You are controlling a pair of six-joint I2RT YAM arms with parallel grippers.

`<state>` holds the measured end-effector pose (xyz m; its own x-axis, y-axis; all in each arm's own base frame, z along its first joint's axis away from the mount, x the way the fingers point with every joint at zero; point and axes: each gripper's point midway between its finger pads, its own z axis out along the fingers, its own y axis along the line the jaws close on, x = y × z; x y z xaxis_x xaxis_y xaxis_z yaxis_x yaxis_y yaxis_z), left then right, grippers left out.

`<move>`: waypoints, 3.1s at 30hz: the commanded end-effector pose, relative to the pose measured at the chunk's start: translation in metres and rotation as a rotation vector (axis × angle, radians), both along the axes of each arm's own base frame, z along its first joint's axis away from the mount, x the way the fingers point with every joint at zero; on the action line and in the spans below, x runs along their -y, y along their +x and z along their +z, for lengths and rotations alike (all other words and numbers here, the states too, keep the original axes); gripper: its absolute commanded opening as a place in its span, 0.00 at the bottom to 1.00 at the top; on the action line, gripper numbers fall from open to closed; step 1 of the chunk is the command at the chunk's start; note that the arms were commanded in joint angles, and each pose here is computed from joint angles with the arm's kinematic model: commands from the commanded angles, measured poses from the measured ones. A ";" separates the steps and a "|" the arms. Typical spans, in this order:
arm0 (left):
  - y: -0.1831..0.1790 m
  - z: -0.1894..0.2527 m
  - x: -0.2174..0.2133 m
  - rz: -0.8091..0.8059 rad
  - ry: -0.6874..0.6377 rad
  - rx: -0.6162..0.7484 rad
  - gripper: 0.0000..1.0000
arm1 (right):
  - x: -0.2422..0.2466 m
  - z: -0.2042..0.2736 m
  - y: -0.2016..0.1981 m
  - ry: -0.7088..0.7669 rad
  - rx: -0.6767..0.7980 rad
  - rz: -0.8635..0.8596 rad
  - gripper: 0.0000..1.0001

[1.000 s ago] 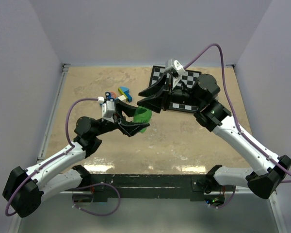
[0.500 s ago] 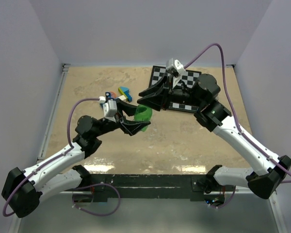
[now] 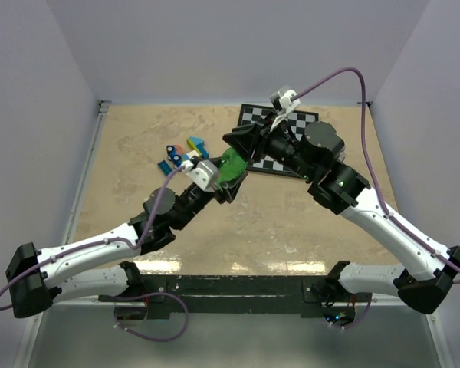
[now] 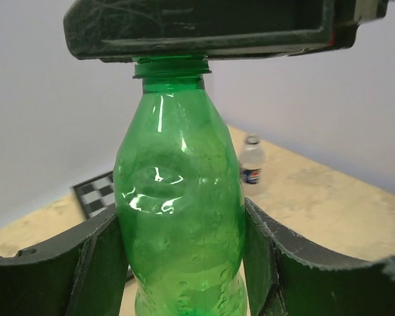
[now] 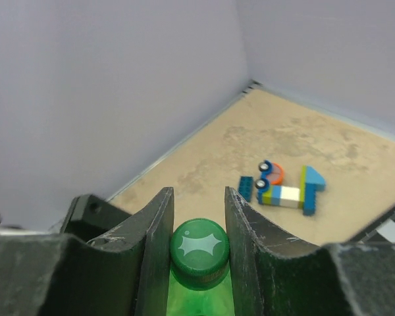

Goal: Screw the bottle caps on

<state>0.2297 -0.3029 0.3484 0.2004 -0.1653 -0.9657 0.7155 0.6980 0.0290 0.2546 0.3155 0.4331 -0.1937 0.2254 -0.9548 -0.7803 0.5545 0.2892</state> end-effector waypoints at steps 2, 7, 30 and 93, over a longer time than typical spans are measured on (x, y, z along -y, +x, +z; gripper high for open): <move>0.000 0.071 -0.004 0.227 -0.039 0.224 0.00 | 0.016 -0.080 0.033 -0.190 -0.235 -0.343 0.00; 0.005 0.061 0.002 0.408 0.046 0.276 0.00 | 0.015 -0.095 0.034 -0.182 -0.288 -0.421 0.00; 0.019 -0.021 -0.019 0.068 0.093 -0.052 0.00 | 0.046 0.071 -0.011 0.175 0.147 0.067 0.77; -0.021 0.058 0.009 -0.280 -0.019 0.116 0.00 | 0.002 -0.006 -0.004 -0.039 0.099 0.254 0.00</move>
